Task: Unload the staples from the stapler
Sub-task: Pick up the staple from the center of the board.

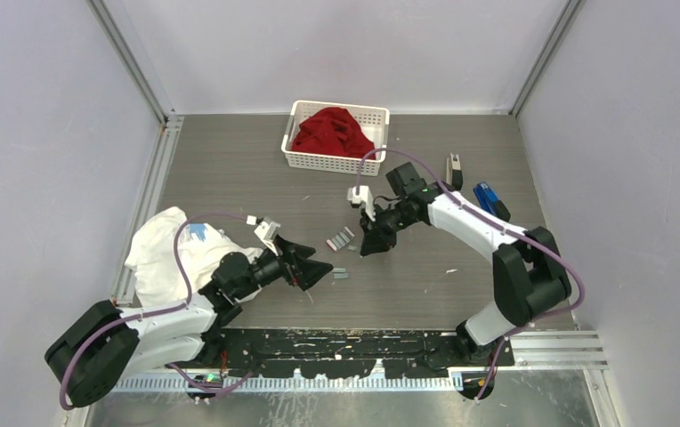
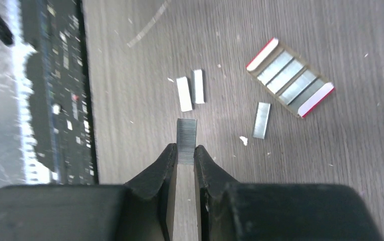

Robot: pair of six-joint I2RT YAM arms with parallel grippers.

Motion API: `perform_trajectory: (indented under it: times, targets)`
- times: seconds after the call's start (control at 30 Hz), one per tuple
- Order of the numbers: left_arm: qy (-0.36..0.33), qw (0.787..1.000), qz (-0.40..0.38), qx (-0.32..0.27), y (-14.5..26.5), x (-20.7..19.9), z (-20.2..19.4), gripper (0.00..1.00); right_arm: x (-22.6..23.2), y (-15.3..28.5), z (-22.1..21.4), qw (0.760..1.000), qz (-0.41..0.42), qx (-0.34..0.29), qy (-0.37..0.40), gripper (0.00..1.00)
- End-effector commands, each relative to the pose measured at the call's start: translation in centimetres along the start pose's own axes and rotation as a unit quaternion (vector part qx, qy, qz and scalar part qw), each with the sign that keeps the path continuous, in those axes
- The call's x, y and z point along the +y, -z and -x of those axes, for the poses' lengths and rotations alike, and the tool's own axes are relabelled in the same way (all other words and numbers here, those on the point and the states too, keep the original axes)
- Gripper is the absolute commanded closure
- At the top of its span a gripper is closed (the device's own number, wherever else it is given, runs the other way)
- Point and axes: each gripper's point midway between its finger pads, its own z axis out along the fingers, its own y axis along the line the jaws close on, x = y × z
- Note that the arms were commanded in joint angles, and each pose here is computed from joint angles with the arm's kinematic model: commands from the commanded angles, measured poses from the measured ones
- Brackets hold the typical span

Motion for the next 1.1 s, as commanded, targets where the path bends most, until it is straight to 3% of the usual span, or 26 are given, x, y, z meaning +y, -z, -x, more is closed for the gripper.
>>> perform_trajectory:
  times: [0.0, 0.17, 0.43, 0.63, 1.07]
  targets:
    - [-0.021, 0.99, -0.118, -0.079, -0.4, -5.7, 5.5, 0.05, 3.3, 3.5, 6.1, 0.989, 0.068, -0.129, -0.003, 0.95]
    - [-0.037, 0.983, -0.142, -0.112, -0.6, -7.5, 8.1, 0.06, 5.9, 5.9, 8.7, 0.972, 0.126, -0.197, 0.001, 0.95]
    - [-0.018, 0.97, -0.172, -0.173, -1.3, -9.2, 11.2, 0.2, 7.9, 8.5, 10.5, 0.951, 0.172, -0.258, -0.003, 0.95]
    - [0.006, 0.962, -0.209, -0.174, -2.9, -10.8, 11.7, 0.34, 8.2, 8.9, 10.5, 0.948, 0.178, -0.265, -0.007, 0.95]
    - [0.008, 0.965, -0.208, -0.159, -4.4, -11.4, 10.3, 0.42, 8.0, 9.2, 10.5, 0.943, 0.189, -0.273, -0.019, 0.95]
